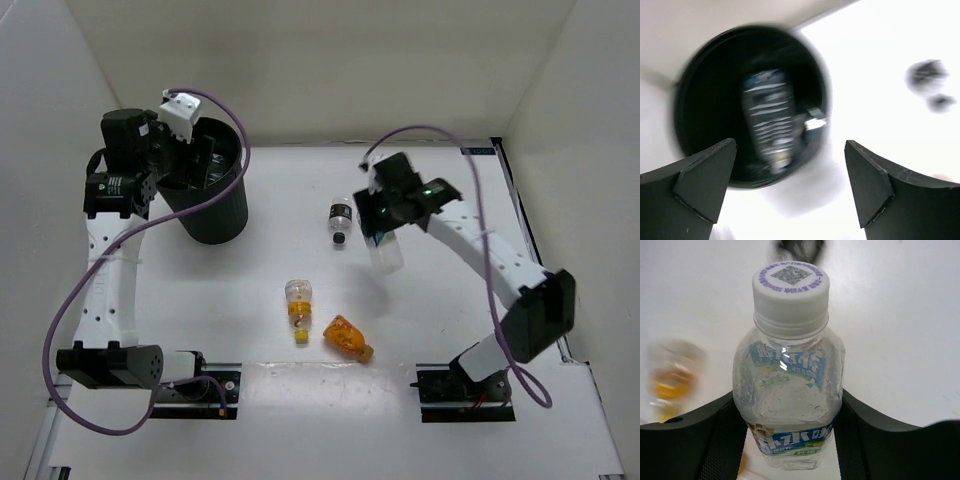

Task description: Put the plastic bottles in the bin

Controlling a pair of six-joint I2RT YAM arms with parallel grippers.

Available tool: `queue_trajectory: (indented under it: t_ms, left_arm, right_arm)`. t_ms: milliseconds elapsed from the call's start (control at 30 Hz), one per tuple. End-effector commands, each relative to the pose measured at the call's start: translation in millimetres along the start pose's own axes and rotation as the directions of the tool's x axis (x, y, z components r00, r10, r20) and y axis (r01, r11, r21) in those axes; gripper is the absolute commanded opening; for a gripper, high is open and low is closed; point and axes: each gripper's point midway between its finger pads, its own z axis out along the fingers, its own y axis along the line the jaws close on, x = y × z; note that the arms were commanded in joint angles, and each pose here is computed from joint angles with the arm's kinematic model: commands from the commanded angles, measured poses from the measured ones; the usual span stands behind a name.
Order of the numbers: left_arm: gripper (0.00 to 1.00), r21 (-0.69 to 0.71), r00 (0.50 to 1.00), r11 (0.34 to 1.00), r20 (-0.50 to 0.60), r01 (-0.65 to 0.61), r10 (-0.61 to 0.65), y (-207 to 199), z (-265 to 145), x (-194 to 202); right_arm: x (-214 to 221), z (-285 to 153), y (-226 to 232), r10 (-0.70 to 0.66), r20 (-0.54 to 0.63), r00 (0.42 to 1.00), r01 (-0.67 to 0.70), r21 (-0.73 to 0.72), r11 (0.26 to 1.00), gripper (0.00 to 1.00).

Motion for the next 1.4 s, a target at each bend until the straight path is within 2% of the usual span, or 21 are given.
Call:
queue_trajectory:
  t_ms: [0,33,67,100,133,167,200,267,367,400,433,567,600,633,767,833,900,1033,1167,1300,1367]
  left_arm:
    - [1.00,0.341,0.991,0.940,0.132,-0.023,-0.024,-66.8,-27.5,-26.8]
    - [1.00,0.417,0.989,0.909,0.140,-0.023,-0.039,-81.0,-32.9,-27.7]
    - [1.00,0.501,0.991,0.866,0.119,-0.003,-0.066,-96.1,-35.5,-23.0]
    - [1.00,0.634,0.985,0.773,0.142,-0.015,-0.097,-123.5,-48.9,-27.7]
    - [1.00,0.698,0.986,0.716,0.119,0.002,-0.119,-139.0,-50.7,-25.1]
    - [1.00,0.739,0.985,0.673,0.101,0.019,-0.138,-148.3,-49.9,-25.3]
    - [1.00,0.785,0.983,0.618,0.084,0.035,-0.162,-158.9,-53.2,-25.0]
    - [1.00,0.818,0.981,0.569,0.034,0.084,-0.193,-168.1,-48.2,-24.9]
    - [1.00,0.834,0.981,0.542,0.000,0.106,-0.192,-175.2,-34.6,-22.9]
    - [1.00,0.835,0.981,0.539,-0.010,0.115,-0.193,-175.3,-30.8,-21.1]
    - [1.00,0.853,0.981,0.510,-0.006,0.107,-0.195,-180.1,-33.4,-24.3]
    - [1.00,0.926,0.969,0.356,-0.036,0.123,-0.243,-192.9,-47.9,-30.2]
    - [1.00,0.930,0.968,0.343,-0.045,0.131,-0.246,-193.6,-45.9,-29.3]
    - [1.00,0.925,0.970,0.360,-0.036,0.124,-0.242,-192.2,-42.8,-29.5]
    - [1.00,0.876,0.969,0.441,-0.101,0.195,-0.227,-187.2,-15.6,-9.6]
    - [1.00,0.878,0.963,0.421,-0.136,0.226,-0.233,-190.1,-10.7,-1.0]
    - [1.00,0.900,0.956,0.366,-0.150,0.237,-0.252,-194.3,-19.8,-5.6]
    - [1.00,0.911,0.959,0.353,-0.125,0.213,-0.254,-194.3,-23.3,-11.9]
    - [1.00,0.930,0.958,0.311,-0.112,0.195,-0.263,-196.7,-30.2,-16.4]
    - [0.72,0.925,0.957,0.319,-0.122,0.205,-0.261,-196.7,-27.4,-13.0]
    - [0.40,0.925,0.958,0.319,-0.122,0.204,-0.259,-197.2,-26.1,-10.4]
  right_arm:
    - [-94.4,-84.9,33.7,0.317,0.326,0.891,-0.177,-0.392,0.903,0.00]
    - [-96.5,-87.1,41.2,0.373,0.332,0.866,-0.191,-0.471,0.861,0.00]
    - [-129.5,-109.8,48.1,0.420,0.451,0.787,-0.117,-0.559,0.821,0.00]
    - [-137.7,-129.3,57.2,0.457,0.484,0.747,-0.073,-0.623,0.779,0.00]
    - [-143.9,-139.6,65.4,0.530,0.458,0.714,-0.082,-0.696,0.713,0.00]
    - [-155.1,-152.8,72.5,0.551,0.502,0.667,0.002,-0.741,0.672,0.00]
    - [-159.8,-157.7,77.7,0.599,0.461,0.655,-0.006,-0.789,0.614,0.00]
    - [-172.5,-162.3,96.3,0.598,0.443,0.668,0.056,-0.831,0.553,0.00]
    - [-180.8,-160.1,127.4,0.551,0.397,0.734,0.113,-0.872,0.477,0.00]
    - [-190.3,-173.1,134.2,0.542,0.416,0.730,0.153,-0.873,0.463,0.00]
    - [-191.9,-163.9,144.7,0.532,0.393,0.750,0.142,-0.882,0.450,0.00]
    - [-202.2,-158.6,150.9,0.548,0.363,0.754,0.127,-0.899,0.420,0.00]
    - [-203.9,-166.5,152.4,0.553,0.381,0.741,0.165,-0.902,0.400,0.00]
    - [-202.1,-168.0,158.5,0.547,0.372,0.750,0.176,-0.909,0.377,0.00]
    - [-197.6,-162.9,168.2,0.524,0.349,0.777,0.161,-0.915,0.371,0.00]
    - [-198.0,-161.7,172.6,0.520,0.345,0.782,0.162,-0.917,0.365,0.00]
    - [-198.2,-160.4,177.1,0.515,0.341,0.786,0.164,-0.919,0.359,0.00]
    - [-195.3,-153.4,187.0,0.512,0.308,0.802,0.142,-0.931,0.337,0.00]
    - [-195.9,-156.4,193.9,0.498,0.307,0.811,0.163,-0.936,0.312,0.00]
    - [-198.4,-165.4,197.8,0.496,0.316,0.809,0.179,-0.936,0.304,0.00]
    - [-196.9,-165.1,198.3,0.484,0.310,0.818,0.173,-0.936,0.307,0.00]
